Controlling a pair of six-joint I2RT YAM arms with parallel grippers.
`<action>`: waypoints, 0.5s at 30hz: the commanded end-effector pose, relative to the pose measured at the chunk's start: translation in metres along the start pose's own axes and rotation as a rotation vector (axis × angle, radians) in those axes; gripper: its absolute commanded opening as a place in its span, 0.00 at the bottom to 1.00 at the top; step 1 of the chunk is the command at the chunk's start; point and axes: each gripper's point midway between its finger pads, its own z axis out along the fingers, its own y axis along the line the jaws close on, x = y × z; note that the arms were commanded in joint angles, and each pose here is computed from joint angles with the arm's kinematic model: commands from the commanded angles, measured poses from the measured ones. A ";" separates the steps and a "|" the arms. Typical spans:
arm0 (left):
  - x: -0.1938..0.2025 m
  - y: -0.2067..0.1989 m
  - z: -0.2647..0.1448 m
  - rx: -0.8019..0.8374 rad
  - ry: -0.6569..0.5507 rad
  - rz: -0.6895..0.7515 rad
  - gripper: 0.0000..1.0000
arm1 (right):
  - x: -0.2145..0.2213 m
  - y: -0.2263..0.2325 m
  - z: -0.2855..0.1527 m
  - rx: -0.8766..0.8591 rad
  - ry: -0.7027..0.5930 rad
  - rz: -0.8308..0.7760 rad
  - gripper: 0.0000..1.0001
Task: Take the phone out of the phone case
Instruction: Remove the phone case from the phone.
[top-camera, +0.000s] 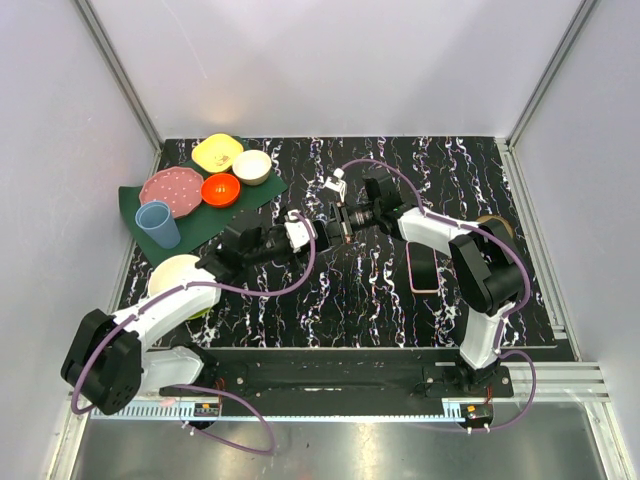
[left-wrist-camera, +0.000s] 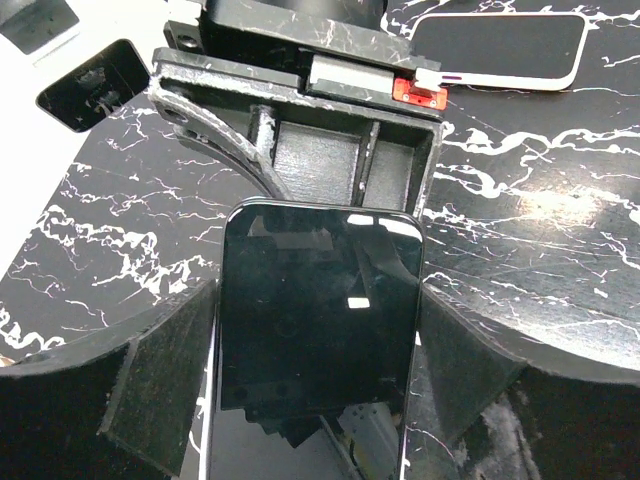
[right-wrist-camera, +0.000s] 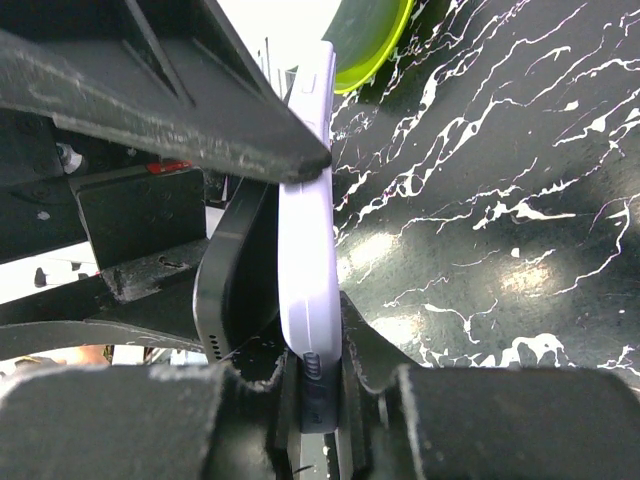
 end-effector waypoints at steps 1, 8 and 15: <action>-0.021 0.004 -0.001 -0.008 -0.075 0.062 0.79 | -0.020 0.027 0.000 -0.066 -0.008 -0.100 0.00; -0.025 -0.010 -0.001 0.058 -0.099 0.074 0.59 | -0.021 0.025 0.001 -0.064 -0.007 -0.085 0.00; -0.028 -0.010 0.000 0.062 -0.109 0.053 0.26 | -0.023 0.020 0.001 -0.035 -0.023 -0.096 0.00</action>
